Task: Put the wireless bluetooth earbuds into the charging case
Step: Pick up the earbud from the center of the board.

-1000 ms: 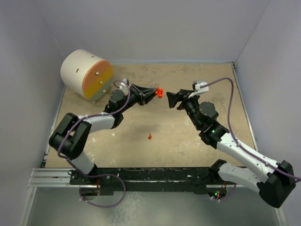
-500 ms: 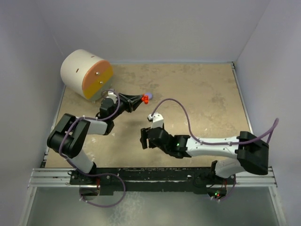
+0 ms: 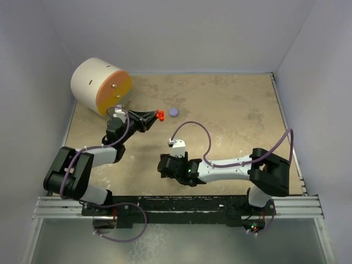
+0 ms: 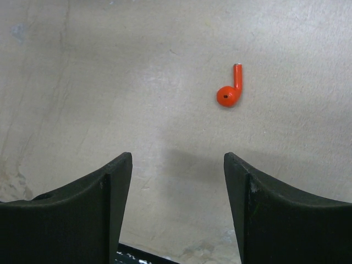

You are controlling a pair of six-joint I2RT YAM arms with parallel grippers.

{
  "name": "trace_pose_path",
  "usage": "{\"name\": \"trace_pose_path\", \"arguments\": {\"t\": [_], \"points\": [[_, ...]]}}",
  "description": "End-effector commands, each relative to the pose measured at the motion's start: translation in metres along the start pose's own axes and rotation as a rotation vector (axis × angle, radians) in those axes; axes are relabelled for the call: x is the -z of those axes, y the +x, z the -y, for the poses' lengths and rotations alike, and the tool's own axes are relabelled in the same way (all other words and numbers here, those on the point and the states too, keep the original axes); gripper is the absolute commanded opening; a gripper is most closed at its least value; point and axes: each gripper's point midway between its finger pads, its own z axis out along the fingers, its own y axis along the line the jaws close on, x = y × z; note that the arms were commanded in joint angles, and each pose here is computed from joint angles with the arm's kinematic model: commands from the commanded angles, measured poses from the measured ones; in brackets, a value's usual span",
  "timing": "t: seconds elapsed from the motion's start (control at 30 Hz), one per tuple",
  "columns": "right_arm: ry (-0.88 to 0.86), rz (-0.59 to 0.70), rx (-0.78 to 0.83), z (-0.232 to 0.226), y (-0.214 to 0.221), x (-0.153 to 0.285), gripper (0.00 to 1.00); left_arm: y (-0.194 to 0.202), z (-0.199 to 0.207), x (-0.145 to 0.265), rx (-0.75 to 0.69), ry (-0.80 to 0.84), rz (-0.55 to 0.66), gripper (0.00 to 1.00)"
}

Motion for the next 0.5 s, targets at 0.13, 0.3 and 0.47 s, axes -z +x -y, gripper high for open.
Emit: {"name": "trace_pose_path", "arguments": {"t": [0.13,0.3,0.47], "points": [[0.068,0.036,-0.121,0.012,-0.01,-0.008,0.66,0.0,0.011,0.012,-0.039,0.037,-0.005,0.0],[0.086,0.027,-0.126,0.02,-0.007,-0.02,0.65,0.001,0.01,0.014,-0.038,0.036,-0.009,0.0],[0.103,0.026,-0.122,0.026,-0.008,-0.032,0.65,0.001,0.01,0.016,-0.039,0.039,-0.009,0.0]]}}
